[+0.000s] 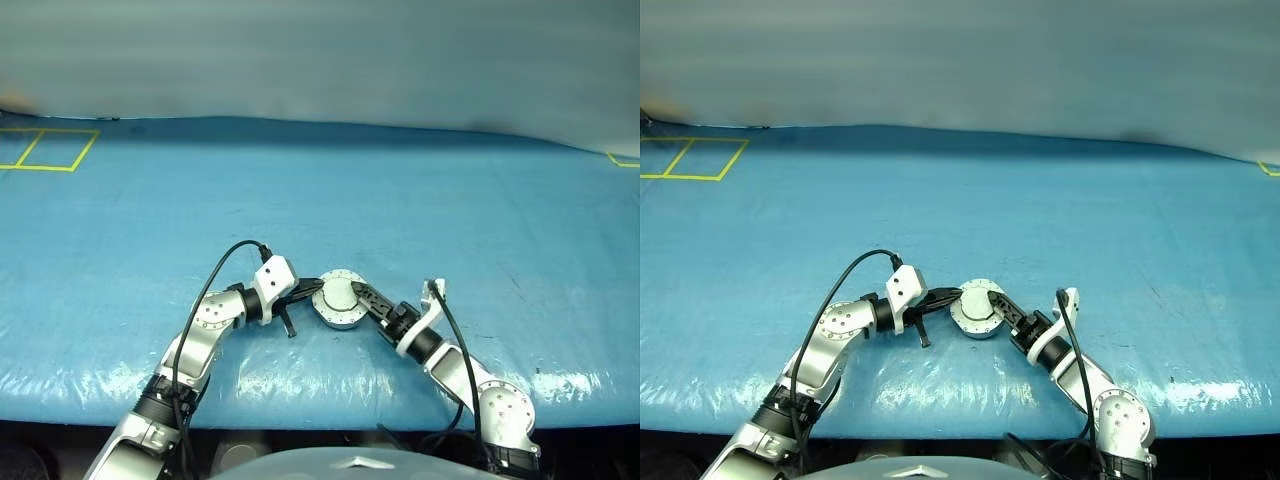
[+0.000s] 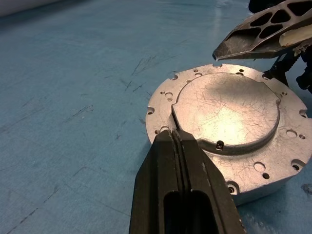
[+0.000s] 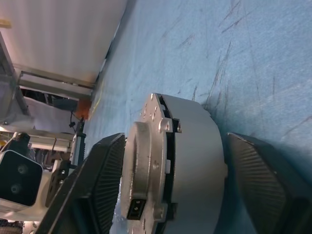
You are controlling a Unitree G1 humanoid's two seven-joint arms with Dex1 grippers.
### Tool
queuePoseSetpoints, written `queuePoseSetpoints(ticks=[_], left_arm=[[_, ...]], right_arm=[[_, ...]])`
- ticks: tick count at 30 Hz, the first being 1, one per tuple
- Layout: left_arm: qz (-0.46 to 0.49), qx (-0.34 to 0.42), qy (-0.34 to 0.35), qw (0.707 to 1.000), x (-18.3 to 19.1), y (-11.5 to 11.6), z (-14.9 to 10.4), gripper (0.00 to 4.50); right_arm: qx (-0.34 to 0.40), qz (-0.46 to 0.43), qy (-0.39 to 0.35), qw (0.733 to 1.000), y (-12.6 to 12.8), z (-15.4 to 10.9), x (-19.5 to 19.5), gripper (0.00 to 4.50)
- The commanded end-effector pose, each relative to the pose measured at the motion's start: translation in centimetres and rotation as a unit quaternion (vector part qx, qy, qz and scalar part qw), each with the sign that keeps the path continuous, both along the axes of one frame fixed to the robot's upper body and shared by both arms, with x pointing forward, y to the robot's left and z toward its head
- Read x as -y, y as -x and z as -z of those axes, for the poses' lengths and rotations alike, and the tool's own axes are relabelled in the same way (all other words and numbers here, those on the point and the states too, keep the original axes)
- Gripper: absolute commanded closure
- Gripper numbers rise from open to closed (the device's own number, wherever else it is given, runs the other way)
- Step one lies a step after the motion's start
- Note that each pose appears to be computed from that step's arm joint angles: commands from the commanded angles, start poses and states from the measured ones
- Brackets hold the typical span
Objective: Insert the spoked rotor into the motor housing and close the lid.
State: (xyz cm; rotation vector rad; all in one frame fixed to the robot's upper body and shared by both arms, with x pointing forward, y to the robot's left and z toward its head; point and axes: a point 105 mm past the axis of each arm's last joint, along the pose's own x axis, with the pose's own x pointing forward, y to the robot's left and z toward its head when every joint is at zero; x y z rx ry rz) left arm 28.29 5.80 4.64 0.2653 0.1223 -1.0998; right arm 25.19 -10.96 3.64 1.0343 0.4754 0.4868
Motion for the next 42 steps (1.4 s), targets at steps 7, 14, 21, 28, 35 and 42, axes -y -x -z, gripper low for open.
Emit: queuePoseSetpoints(ticks=[7,14,21,28,35,42], left_arm=[[0.009,-0.025,-0.02,0.999,0.3,0.7,1.6,4.5],[0.009,-0.025,-0.017,1.0,0.3,0.8,1.6,4.5],[0.028,-0.037,0.107,0.993,0.9,1.4,-2.7,4.5],[0.063,-0.042,0.171,0.982,-0.3,2.9,-6.9,4.5],[0.0,-0.035,0.152,0.988,-1.7,1.8,-6.1,4.5],[-0.012,-0.037,0.15,0.988,-1.5,1.8,-6.0,4.5]], right_arm=[[0.023,-0.021,-0.008,0.999,-0.3,-0.9,-1.4,3.24],[0.017,-0.016,0.001,1.0,-0.5,-0.5,-1.6,3.24],[0.0,0.002,0.02,1.0,-1.1,0.2,-1.3,3.24],[-0.054,0.054,0.05,0.996,-2.3,1.8,-0.3,3.24],[-0.115,0.1,0.108,0.982,-2.8,4.2,0.2,3.24],[-0.058,0.116,0.161,0.978,-3.6,3.4,0.5,3.24]])
